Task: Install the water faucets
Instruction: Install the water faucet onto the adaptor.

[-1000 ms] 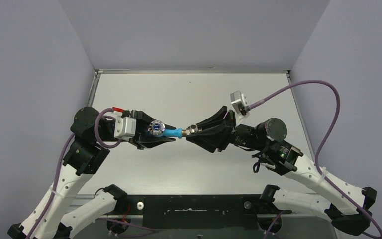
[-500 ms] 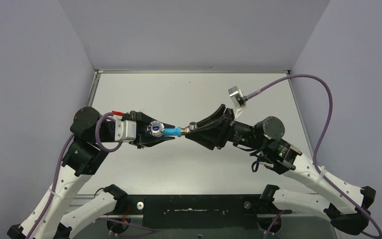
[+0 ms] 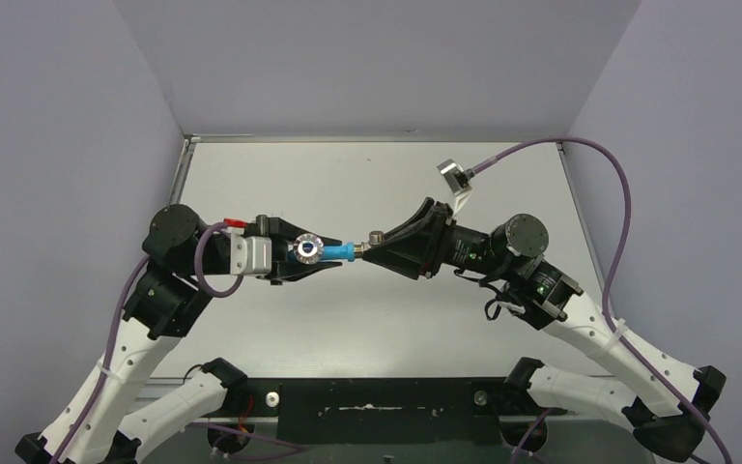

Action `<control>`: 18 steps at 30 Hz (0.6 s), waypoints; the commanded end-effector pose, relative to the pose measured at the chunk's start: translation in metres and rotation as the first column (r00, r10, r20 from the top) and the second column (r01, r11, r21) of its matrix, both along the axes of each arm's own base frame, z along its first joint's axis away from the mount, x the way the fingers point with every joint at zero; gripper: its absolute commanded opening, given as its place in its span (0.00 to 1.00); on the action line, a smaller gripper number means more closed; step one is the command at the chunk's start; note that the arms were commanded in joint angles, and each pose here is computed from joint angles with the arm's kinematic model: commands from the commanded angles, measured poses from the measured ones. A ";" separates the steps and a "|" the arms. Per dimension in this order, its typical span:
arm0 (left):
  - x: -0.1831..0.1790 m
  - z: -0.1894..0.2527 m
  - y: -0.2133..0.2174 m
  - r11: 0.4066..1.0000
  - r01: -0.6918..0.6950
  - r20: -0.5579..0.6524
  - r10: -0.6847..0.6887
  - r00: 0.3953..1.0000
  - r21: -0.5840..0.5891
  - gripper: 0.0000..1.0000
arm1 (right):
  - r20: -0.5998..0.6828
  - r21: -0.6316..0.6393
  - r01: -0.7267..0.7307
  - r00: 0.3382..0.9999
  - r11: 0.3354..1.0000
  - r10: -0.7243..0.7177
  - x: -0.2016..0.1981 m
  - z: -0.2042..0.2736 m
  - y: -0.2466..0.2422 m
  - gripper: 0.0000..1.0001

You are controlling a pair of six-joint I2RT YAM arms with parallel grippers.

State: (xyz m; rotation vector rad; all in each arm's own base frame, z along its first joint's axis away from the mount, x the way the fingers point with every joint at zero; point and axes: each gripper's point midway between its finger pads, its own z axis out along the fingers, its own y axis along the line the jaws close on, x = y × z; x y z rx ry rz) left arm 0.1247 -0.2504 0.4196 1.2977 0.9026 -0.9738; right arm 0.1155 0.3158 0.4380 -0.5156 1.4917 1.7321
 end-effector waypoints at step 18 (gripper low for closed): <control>0.012 0.003 0.001 0.998 -0.065 0.069 0.065 0.996 -0.003 0.00 | -0.184 0.052 -0.103 0.977 0.993 0.111 0.002 0.018 -0.015 0.00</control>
